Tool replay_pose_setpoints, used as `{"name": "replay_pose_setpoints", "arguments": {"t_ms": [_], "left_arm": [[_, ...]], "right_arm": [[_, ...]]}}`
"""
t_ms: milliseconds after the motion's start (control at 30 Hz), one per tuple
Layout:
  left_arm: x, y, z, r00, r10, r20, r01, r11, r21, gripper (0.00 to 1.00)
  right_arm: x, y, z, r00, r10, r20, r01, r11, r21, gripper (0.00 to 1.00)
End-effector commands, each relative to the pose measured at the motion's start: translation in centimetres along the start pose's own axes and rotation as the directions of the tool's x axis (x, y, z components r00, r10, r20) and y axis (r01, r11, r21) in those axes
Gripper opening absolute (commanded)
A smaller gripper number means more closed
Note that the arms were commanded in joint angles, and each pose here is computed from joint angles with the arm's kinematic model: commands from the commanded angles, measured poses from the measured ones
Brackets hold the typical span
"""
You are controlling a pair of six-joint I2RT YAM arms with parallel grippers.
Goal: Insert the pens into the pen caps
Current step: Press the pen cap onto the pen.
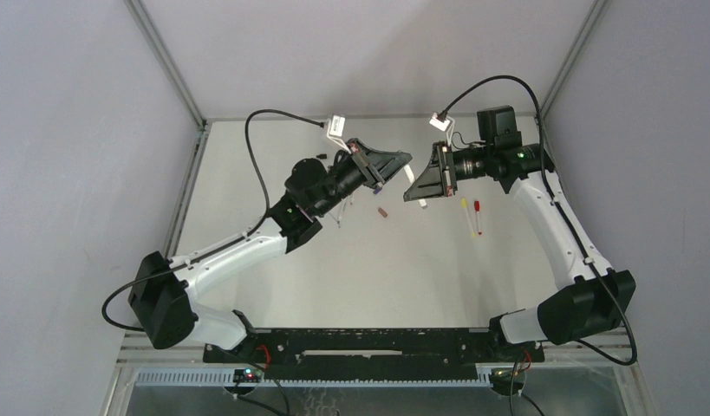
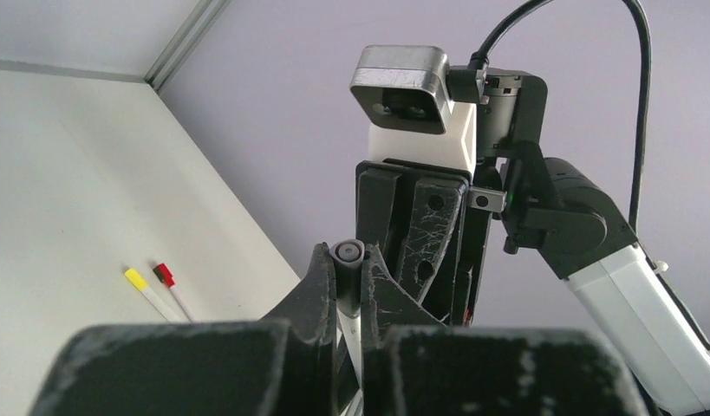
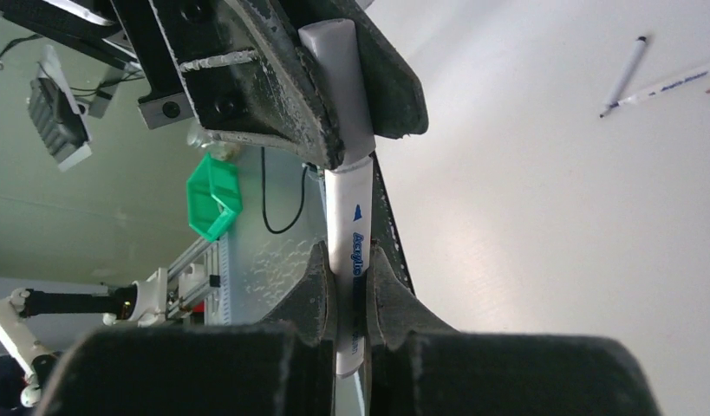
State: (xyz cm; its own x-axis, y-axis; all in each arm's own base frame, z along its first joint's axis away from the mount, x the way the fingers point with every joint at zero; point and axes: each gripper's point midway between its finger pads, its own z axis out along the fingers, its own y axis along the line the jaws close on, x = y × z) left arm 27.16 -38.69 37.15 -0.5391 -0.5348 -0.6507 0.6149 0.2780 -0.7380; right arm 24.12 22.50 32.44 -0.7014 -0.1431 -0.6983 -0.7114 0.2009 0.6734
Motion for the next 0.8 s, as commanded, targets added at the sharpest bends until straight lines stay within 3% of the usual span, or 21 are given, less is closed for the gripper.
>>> {"name": "replay_pose_setpoints", "arguments": {"t_ms": [0,200,333,400,433,467,767], "left_arm": [[20.9,-3.4,-10.5,0.62,-0.04,-0.784,0.198,0.974,0.107,0.0],[22.8,-0.8,-12.5,0.514,-0.024,-0.857,0.077,0.997,0.019,0.0],[22.7,-1.3,-12.5,0.508,-0.006,-0.862,0.089,0.995,0.045,0.0],[21.8,-3.6,-12.0,0.555,0.029,-0.832,0.165,0.976,0.145,0.0],[21.2,-4.8,-11.8,0.583,0.047,-0.811,0.199,0.96,0.199,0.0],[20.7,-5.6,-11.7,0.601,0.051,-0.798,0.224,0.947,0.229,0.0],[19.6,-4.8,-9.5,0.675,-0.001,-0.738,0.208,0.96,0.189,0.0]], "right_arm": [[-9.0,-1.0,-1.9,0.908,-0.377,0.18,0.344,0.92,0.19,0.0],[-9.4,-3.5,-2.7,0.88,-0.467,0.09,0.395,0.822,0.409,0.0],[-9.8,-4.5,-3.2,0.873,-0.483,0.064,0.4,0.786,0.472,0.0],[-10.1,-3.9,-3.2,0.901,-0.407,0.148,0.332,0.868,0.369,0.0],[-9.9,-2.9,-3.1,0.917,-0.349,0.191,0.298,0.921,0.252,0.0],[-10.1,-2.9,-3.2,0.916,-0.336,0.219,0.291,0.933,0.212,0.0],[-5.6,-1.3,0.0,0.917,-0.383,0.115,0.372,0.922,0.105,0.0]]}}
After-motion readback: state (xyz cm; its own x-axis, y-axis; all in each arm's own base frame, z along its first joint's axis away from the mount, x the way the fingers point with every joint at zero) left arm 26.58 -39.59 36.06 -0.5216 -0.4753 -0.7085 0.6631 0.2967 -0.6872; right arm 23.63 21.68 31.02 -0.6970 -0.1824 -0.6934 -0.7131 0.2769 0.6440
